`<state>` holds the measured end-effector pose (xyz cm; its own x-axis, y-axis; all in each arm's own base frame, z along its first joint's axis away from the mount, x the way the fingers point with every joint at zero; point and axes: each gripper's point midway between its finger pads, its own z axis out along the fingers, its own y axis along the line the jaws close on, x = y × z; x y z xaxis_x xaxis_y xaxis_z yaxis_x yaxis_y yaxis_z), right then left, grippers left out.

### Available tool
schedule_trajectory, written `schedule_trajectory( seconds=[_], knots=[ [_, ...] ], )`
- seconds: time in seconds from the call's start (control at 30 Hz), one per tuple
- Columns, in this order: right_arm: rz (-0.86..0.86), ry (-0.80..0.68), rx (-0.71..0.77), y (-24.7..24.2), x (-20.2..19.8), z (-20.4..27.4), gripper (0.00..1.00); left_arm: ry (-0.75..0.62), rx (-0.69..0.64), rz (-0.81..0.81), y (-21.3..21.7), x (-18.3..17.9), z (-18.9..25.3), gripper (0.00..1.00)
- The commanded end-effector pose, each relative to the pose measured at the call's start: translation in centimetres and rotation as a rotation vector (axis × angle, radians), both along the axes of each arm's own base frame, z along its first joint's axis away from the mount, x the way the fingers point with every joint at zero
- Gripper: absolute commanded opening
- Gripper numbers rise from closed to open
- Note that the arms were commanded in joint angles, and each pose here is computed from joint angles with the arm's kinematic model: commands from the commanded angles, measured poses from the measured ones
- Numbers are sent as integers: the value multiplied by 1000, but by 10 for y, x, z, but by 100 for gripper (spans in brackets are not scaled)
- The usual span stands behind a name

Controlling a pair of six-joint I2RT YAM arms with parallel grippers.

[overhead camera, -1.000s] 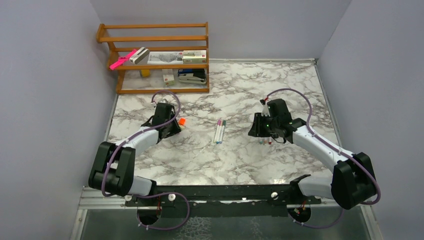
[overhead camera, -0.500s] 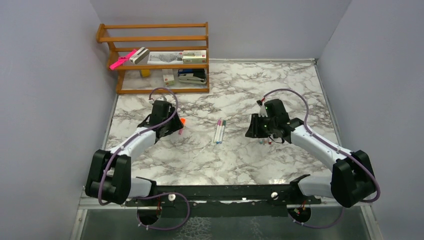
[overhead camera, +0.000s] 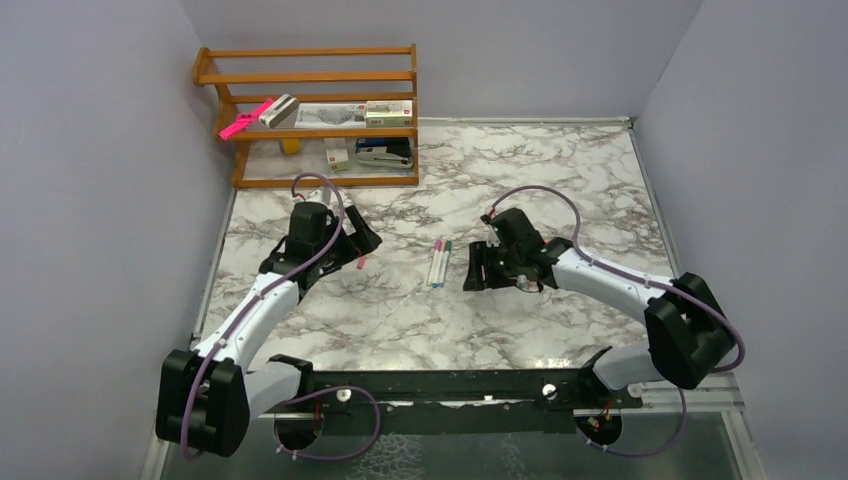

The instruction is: Open the pen caps

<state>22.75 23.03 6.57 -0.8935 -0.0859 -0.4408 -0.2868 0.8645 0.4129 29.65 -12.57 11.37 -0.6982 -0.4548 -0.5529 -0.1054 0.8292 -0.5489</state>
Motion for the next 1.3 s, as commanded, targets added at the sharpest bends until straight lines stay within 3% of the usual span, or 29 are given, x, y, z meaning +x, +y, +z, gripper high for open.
schedule_trajectory(
  seconds=[0.0,0.17,0.33,0.5,0.7,0.8,1.17,1.27],
  knots=[
    [-27,-50,11,20,16,7,60,-30,-72,-57,-11,-12,13,99],
    [-45,-57,-2,30,26,7,70,-34,-86,-82,-14,-18,15,99],
    [-77,-62,-33,37,40,3,94,-31,-97,-98,-16,-21,14,99],
    [-106,-53,-101,39,53,-9,99,-45,-103,-102,-17,-23,19,99],
    [-133,-58,-155,39,64,-20,83,-57,-113,-110,-18,-25,22,99],
    [-145,-58,-176,40,70,-23,63,-54,-117,-112,-19,-26,21,99],
    [-153,-52,-216,45,79,-32,56,-45,-125,-115,-20,-27,15,99],
    [-150,-49,-234,48,79,-35,46,-45,-126,-118,-20,-27,15,99]
  ],
)
